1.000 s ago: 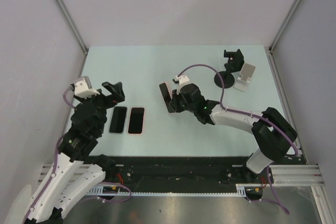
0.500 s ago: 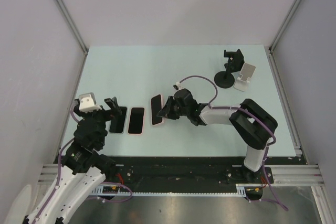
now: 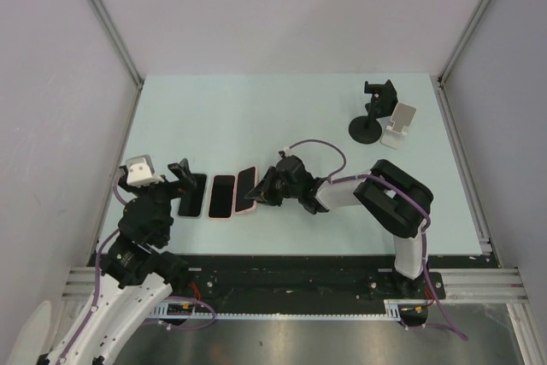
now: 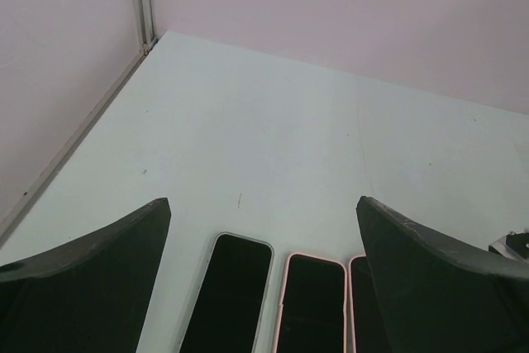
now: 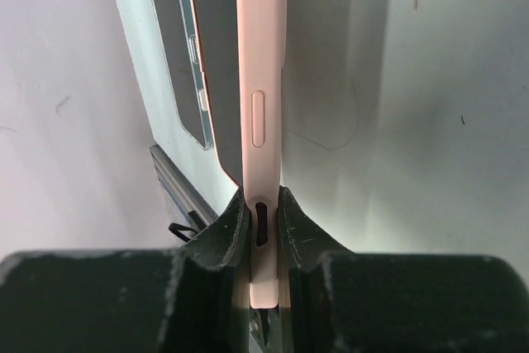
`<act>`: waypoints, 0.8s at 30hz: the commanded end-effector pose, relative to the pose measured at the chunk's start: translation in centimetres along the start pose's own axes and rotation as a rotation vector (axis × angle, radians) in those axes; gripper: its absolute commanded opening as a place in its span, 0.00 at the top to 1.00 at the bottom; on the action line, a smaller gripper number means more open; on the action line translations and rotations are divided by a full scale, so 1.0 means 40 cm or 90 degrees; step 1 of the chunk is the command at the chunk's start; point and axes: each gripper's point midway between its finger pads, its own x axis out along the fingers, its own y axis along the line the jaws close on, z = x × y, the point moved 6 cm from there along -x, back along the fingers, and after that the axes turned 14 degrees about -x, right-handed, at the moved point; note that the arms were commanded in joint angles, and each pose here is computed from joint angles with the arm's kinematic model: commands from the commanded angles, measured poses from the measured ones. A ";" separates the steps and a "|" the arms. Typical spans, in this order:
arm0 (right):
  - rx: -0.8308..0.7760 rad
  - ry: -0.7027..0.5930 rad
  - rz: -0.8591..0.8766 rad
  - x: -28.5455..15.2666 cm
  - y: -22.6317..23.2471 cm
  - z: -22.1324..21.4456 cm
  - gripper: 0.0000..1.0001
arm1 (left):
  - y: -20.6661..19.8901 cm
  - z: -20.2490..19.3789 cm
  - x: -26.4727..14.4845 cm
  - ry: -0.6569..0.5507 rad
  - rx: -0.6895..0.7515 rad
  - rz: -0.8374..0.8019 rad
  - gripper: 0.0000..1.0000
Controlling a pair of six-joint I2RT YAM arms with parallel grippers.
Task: Remove the phone from the phone stand
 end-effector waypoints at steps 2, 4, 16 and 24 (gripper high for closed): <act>0.061 -0.017 0.050 0.002 0.024 0.006 1.00 | -0.004 0.012 0.000 -0.020 -0.004 -0.010 0.00; 0.081 -0.008 0.040 0.002 0.008 -0.004 1.00 | -0.005 0.013 0.000 -0.021 -0.004 -0.012 0.00; 0.126 0.044 -0.034 -0.005 -0.040 -0.046 0.99 | -0.005 0.013 -0.001 -0.020 -0.004 -0.013 0.00; 0.152 0.074 -0.069 -0.010 -0.068 -0.063 0.72 | -0.008 0.008 0.000 -0.016 -0.004 -0.017 0.00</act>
